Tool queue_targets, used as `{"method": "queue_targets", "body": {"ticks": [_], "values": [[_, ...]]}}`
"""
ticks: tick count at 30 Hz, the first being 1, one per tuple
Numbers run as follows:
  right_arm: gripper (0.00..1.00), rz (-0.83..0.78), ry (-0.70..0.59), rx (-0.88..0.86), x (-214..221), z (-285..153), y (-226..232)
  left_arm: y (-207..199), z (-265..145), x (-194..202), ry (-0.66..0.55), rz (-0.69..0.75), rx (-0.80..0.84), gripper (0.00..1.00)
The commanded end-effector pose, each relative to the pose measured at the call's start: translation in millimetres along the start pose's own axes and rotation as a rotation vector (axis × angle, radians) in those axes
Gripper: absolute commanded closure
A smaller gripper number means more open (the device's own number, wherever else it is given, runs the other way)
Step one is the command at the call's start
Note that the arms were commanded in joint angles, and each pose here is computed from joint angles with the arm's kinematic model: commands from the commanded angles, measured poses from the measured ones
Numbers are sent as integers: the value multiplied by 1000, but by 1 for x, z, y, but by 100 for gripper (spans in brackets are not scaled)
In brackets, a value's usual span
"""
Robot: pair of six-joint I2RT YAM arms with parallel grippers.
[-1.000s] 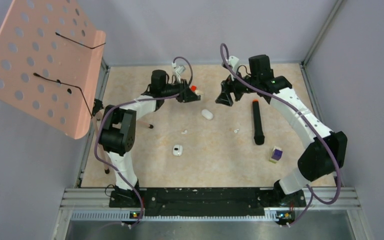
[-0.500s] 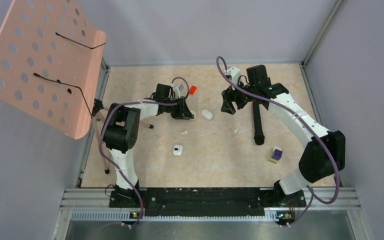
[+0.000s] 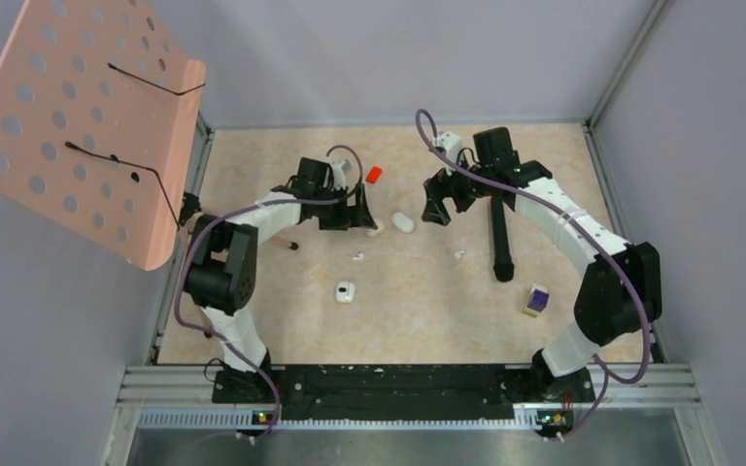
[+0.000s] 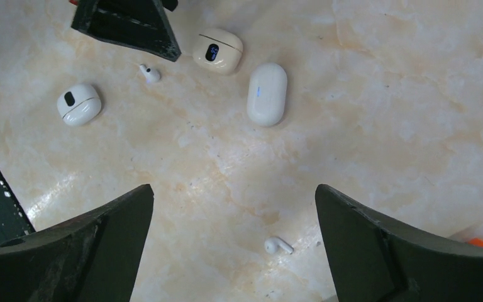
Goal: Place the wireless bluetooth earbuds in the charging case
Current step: Place the charging case at the center of the board.
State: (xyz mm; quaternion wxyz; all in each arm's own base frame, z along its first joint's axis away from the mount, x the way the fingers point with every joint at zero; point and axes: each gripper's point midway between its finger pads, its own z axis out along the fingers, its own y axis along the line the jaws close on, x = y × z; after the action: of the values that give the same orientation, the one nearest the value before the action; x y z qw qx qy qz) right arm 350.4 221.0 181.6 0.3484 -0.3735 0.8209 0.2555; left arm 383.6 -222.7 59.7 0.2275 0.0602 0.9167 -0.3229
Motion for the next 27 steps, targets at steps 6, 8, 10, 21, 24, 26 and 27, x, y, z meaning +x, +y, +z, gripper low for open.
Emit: {"method": "queue_targets", "body": {"ticks": [6, 8, 10, 21, 24, 26, 27], "values": [[7, -162, -41, -198, -13, 34, 25, -43, -102, -25, -131, 399, -21, 1], [15, -247, -30, -264, -9, 48, 40, -42, -109, -18, -112, 388, -37, 1], [22, -345, -34, -348, -3, 60, 62, -39, -112, 0, -54, 363, -35, 1], [26, -159, -64, -170, -2, 126, 110, 47, -145, 66, -43, -31, -392, 1], [24, -104, -45, -97, 9, 126, 118, 37, -138, 80, 2, -139, -238, 1], [23, -43, -32, -67, 14, 120, 113, 26, -130, 94, 42, -189, -135, 1], [23, -5, -22, -64, 15, 115, 110, 24, -127, 101, 54, -202, -108, 2]]}}
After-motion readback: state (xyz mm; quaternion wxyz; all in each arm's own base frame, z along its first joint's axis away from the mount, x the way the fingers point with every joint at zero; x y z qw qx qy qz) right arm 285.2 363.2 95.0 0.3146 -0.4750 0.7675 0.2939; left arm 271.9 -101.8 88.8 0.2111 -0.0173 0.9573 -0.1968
